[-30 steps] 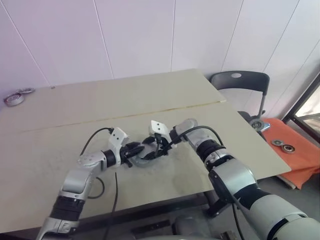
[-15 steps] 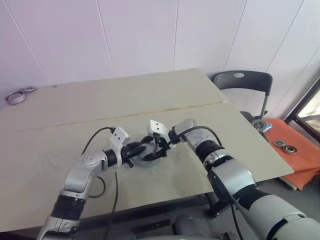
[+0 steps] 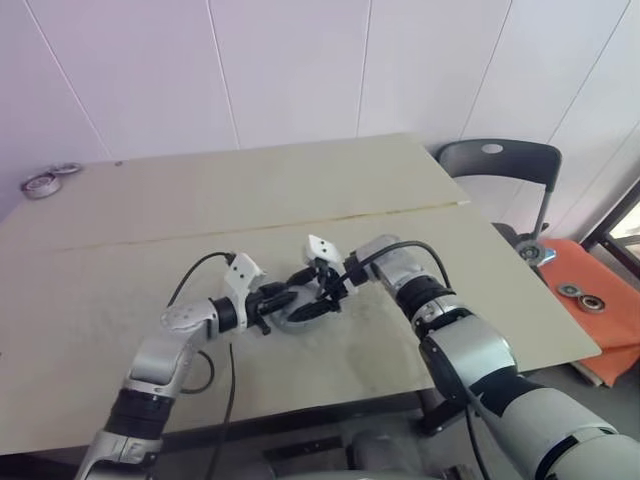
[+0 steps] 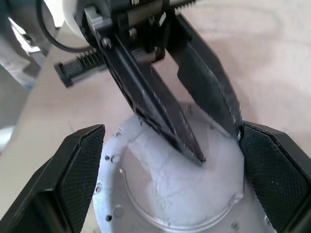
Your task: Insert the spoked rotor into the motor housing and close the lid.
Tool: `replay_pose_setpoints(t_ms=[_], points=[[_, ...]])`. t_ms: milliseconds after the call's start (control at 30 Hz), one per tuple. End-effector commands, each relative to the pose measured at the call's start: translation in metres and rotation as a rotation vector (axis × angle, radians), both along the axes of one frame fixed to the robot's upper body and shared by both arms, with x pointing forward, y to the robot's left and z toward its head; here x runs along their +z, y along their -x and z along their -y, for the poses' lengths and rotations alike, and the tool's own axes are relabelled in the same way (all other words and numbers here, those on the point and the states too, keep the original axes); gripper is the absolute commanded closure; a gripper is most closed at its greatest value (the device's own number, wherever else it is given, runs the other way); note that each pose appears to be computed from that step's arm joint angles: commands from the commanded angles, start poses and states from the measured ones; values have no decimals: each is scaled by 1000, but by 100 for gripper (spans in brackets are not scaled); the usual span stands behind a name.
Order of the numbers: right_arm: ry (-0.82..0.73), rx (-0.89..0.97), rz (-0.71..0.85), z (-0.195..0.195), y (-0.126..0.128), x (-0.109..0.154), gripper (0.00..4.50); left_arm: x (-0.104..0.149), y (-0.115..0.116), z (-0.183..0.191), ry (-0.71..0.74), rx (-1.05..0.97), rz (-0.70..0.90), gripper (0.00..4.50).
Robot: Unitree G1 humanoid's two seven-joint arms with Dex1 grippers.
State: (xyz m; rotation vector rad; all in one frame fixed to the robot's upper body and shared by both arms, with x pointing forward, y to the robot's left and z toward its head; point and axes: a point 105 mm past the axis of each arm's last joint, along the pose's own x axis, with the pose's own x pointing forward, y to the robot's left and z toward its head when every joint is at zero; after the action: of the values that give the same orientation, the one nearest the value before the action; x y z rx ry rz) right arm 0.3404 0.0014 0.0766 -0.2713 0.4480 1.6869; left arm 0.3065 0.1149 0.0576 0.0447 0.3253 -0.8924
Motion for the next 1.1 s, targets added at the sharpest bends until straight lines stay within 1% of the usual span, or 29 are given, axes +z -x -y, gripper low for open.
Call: replay_pose_setpoints(t_ms=[33, 233, 300, 433, 500, 567, 700, 800, 867, 967, 1100], points=[[-91, 16, 80, -9, -8, 36, 4, -35, 12, -2, -57, 1, -131, 327], [-114, -95, 68, 1, -24, 50, 4, -35, 11, -2, -57, -2, -128, 327], [-125, -158, 49, 6, -31, 54, 4, -36, 11, -2, -58, 0, -128, 327], [-126, -217, -3, 16, -36, 57, 4, -37, 11, -1, -56, 1, -129, 327], [-130, -294, -121, 28, -41, 60, 4, -37, 10, 0, -55, 0, -128, 327], [-113, -327, -215, 39, -39, 57, 4, -37, 10, 0, -53, 0, -127, 327], [-95, -362, -447, 55, -28, 50, 4, -37, 10, 0, -53, 0, -125, 327], [-96, -407, -659, 66, -18, 46, 4, -37, 10, -1, -55, 2, -125, 327], [-54, -436, -779, 74, -9, 37, 4, -37, 10, -2, -57, 3, -125, 327], [26, -456, -868, 86, 5, 19, 4, -38, 10, -3, -59, 5, -126, 327], [123, -504, -880, 106, 14, -2, 4, -38, 9, -3, -61, 8, -124, 327]])
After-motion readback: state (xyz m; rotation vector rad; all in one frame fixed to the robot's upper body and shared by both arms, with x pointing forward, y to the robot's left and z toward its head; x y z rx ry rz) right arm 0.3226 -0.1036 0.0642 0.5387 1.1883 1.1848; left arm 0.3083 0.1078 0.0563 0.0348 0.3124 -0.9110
